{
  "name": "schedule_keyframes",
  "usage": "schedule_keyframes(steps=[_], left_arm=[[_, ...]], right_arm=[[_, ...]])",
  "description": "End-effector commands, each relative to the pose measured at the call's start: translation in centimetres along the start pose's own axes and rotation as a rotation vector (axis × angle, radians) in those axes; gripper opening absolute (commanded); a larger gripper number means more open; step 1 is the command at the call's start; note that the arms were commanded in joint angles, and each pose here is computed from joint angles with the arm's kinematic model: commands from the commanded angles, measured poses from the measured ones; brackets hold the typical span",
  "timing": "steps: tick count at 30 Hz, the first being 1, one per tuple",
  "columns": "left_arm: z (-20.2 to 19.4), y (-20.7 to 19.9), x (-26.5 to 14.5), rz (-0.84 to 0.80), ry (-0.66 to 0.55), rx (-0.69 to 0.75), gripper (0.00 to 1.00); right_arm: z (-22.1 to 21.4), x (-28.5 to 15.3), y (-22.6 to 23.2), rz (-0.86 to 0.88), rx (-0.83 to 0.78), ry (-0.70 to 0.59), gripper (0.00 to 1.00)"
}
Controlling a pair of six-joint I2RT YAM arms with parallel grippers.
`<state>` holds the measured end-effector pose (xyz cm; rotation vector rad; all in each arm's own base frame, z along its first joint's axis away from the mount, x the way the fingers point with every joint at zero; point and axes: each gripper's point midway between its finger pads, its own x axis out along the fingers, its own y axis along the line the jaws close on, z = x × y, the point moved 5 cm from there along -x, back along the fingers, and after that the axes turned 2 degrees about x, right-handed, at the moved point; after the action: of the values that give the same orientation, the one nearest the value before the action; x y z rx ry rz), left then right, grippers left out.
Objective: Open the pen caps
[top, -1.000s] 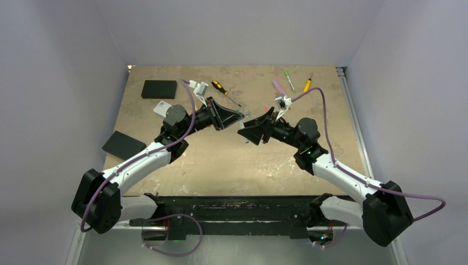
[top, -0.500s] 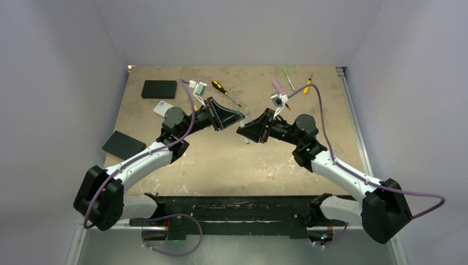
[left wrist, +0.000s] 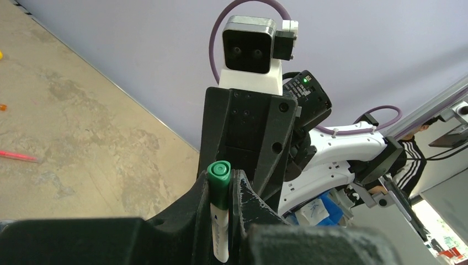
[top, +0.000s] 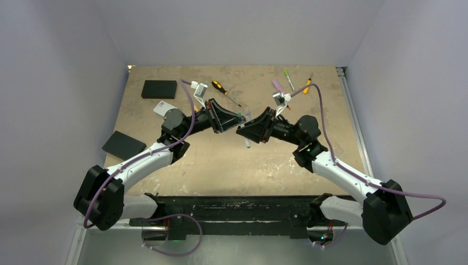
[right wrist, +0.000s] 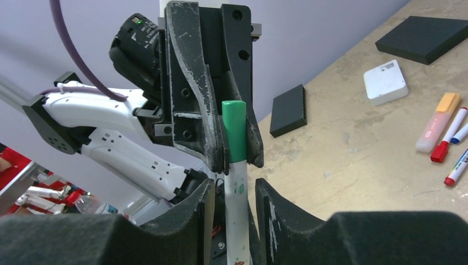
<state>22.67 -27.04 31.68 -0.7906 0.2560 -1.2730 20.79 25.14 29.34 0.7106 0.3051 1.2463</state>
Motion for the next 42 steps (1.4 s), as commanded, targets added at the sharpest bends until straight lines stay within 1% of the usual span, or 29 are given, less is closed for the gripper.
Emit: schedule_keyframes(steps=[1,4,6,8,10,12,13,14,16,18,21,22,23,25,26,27,28,29,31,32,35,37,38,41,42], left_arm=[[0.5,-1.8,-0.3,-0.080,-0.011,0.040,0.00],[0.4,-2.1,-0.3,-0.103,0.000,0.038,0.00],[0.4,-2.2,-0.4,-0.114,0.002,0.039,0.00],[0.4,-2.2,-0.3,-0.113,0.000,0.038,0.00],[0.6,-2.0,-0.3,-0.093,-0.010,0.035,0.00],[0.8,-1.9,-0.2,-0.081,-0.021,0.036,0.22],[0.9,-2.1,-0.2,-0.085,-0.026,0.038,0.36],[1.1,-2.3,-0.2,-0.088,-0.034,0.042,0.45],[1.6,-2.6,-0.2,-0.084,-0.058,0.046,0.54],[2.1,-2.8,-0.2,-0.073,-0.082,0.048,0.58],[2.6,-2.9,0.0,-0.072,-0.097,0.049,0.58],[2.6,-2.9,0.1,-0.075,-0.093,0.047,0.56],[2.6,-2.9,0.2,-0.079,-0.090,0.046,0.49],[2.5,-2.9,0.3,-0.090,-0.082,0.039,0.39],[2.4,-2.9,0.3,-0.095,-0.079,0.036,0.34],[2.4,-2.9,0.3,-0.101,-0.075,0.034,0.32],[2.3,-2.9,0.4,-0.105,-0.070,0.032,0.33],[2.2,-2.9,0.4,-0.112,-0.065,0.031,0.35],[2.1,-2.8,0.4,-0.113,-0.056,0.029,0.44],[2.0,-2.8,0.4,-0.115,-0.050,0.028,0.47],[1.7,-2.8,0.3,-0.118,-0.036,0.028,0.50],[1.4,-2.7,0.2,-0.120,-0.027,0.025,0.50],[1.3,-2.7,0.2,-0.120,-0.024,0.025,0.47],[1.0,-2.3,0.2,-0.117,-0.010,0.015,0.27],[0.9,-2.2,0.3,-0.118,-0.001,0.006,0.22]], right_arm=[[0.6,-0.5,1.8,0.068,-0.021,-0.014,0.33],[0.7,-0.5,2.0,0.074,-0.020,-0.012,0.28],[0.7,-0.5,2.1,0.080,-0.020,-0.008,0.16],[0.9,-0.4,2.4,0.087,-0.027,-0.008,0.00],[1.2,-0.4,2.5,0.082,-0.032,-0.015,0.00],[1.8,-0.3,2.4,0.056,-0.055,-0.036,0.00],[1.8,-0.3,2.4,0.045,-0.061,-0.033,0.00],[1.9,-0.3,2.4,0.041,-0.065,-0.033,0.00],[1.9,-0.4,2.4,0.036,-0.069,-0.037,0.00],[1.8,-0.5,2.3,0.033,-0.069,-0.032,0.00],[1.5,-0.5,2.2,0.033,-0.063,-0.030,0.00],[1.5,-0.6,2.2,0.036,-0.062,-0.032,0.00],[1.5,-0.6,2.2,0.037,-0.060,-0.032,0.00],[1.5,-0.5,2.1,0.038,-0.062,-0.032,0.00],[1.5,-0.5,2.2,0.038,-0.061,-0.031,0.00],[1.5,-0.5,2.1,0.034,-0.061,-0.033,0.00],[1.5,-0.5,2.0,0.032,-0.058,-0.033,0.00],[1.5,-0.5,2.0,0.032,-0.058,-0.033,0.00],[1.4,-0.4,1.9,0.030,-0.054,-0.032,0.00],[1.4,-0.4,1.8,0.030,-0.052,-0.032,0.00],[1.4,-0.3,1.8,0.027,-0.048,-0.036,0.00],[1.5,-0.3,1.8,0.027,-0.045,-0.038,0.00],[1.5,-0.3,1.8,0.027,-0.044,-0.039,0.00],[1.5,-0.3,1.8,0.027,-0.041,-0.041,0.00],[1.5,-0.3,1.8,0.025,-0.040,-0.040,0.00]])
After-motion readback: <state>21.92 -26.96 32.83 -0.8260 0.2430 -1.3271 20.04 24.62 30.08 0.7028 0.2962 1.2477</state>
